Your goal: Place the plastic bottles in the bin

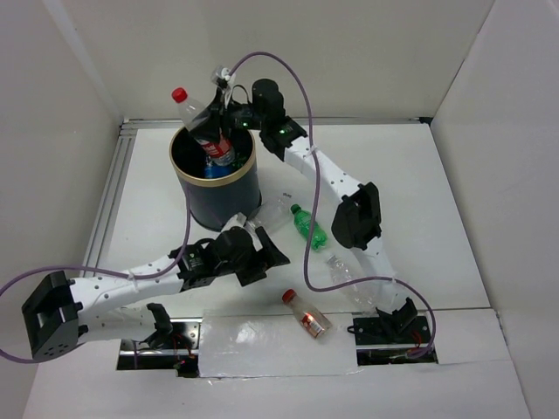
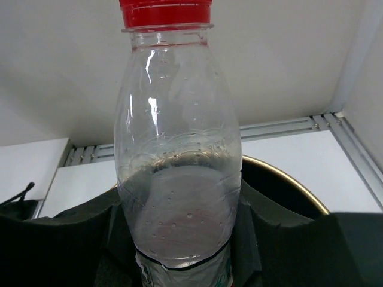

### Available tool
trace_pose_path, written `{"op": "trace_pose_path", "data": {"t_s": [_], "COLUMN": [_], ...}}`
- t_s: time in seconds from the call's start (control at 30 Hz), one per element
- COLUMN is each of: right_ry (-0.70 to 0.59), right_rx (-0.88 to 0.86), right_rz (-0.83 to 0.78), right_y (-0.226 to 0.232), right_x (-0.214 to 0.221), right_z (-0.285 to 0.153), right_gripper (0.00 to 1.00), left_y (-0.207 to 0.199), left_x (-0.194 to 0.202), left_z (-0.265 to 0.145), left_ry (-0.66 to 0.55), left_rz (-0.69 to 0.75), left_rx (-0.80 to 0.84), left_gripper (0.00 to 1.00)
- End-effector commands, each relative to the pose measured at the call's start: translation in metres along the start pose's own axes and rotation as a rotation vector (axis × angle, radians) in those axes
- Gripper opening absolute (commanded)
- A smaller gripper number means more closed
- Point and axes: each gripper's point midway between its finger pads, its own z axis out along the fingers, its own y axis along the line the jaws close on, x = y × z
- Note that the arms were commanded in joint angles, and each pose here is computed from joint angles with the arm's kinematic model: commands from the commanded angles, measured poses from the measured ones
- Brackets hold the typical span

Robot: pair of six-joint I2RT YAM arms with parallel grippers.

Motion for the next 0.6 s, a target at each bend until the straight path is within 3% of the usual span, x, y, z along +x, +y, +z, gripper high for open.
{"op": "trace_pose_path", "data": {"t_s": [0.0,0.03,0.07,0.13,0.3,0.37,0.43,0.47,0.5,0.57], "right_ry": [-0.120,-0.111,-0.081,-0.063,-0.004,0.062,0.079,0.152,0.118,0.186], "right_rx": [0.023,0.025,0.041,0.058,0.240,0.326,0.386,0.467,0.467,0.528], "right_rz": [-0.110,-0.109,-0.114,-0.137,-0.196,-0.142,-0.148,-0.079,-0.125,-0.056], "right_y": [0.021,0.024,0.025,0.030,0.001,-0.029,-0.029,-0.045,-0.033,-0.037], "right_x": [-0.087,-0.090,-0.088,-0.096,-0.120,-0.096,-0.101,-0.057,-0.081,-0.037], "right_z": [-0.022,-0.024,-0.028,-0.035,-0.104,-0.144,-0.181,-0.225,-0.228,-0.261], "right_gripper": [0.53,0.96,1.00,1.00,1.00,1.00,1.00,1.00,1.00,1.00], "left_y": [0.009,0.020,0.027,0.024,0.010,0.007,0.013,0.008,0.008,0.013], "left_x": [0.022,0.027,0.036,0.050,0.076,0.086,0.097,0.104,0.104,0.114], "left_z": [0.003,0.010,0.012,0.021,0.030,0.030,0.037,0.044,0.044,0.054], "left_ry": [0.080,0.100,0.142,0.193,0.269,0.296,0.333,0.351,0.351,0.375], "left_rz": [-0.214,-0.230,-0.247,-0.244,-0.225,-0.236,-0.242,-0.234,-0.234,-0.240], "left_rx": [-0.058,-0.110,-0.145,-0.188,-0.226,-0.258,-0.292,-0.279,-0.279,-0.319], "left_gripper": [0.99,0.99,0.99,0.99,0.99,0.99,0.99,0.99,0.99,0.99]}}
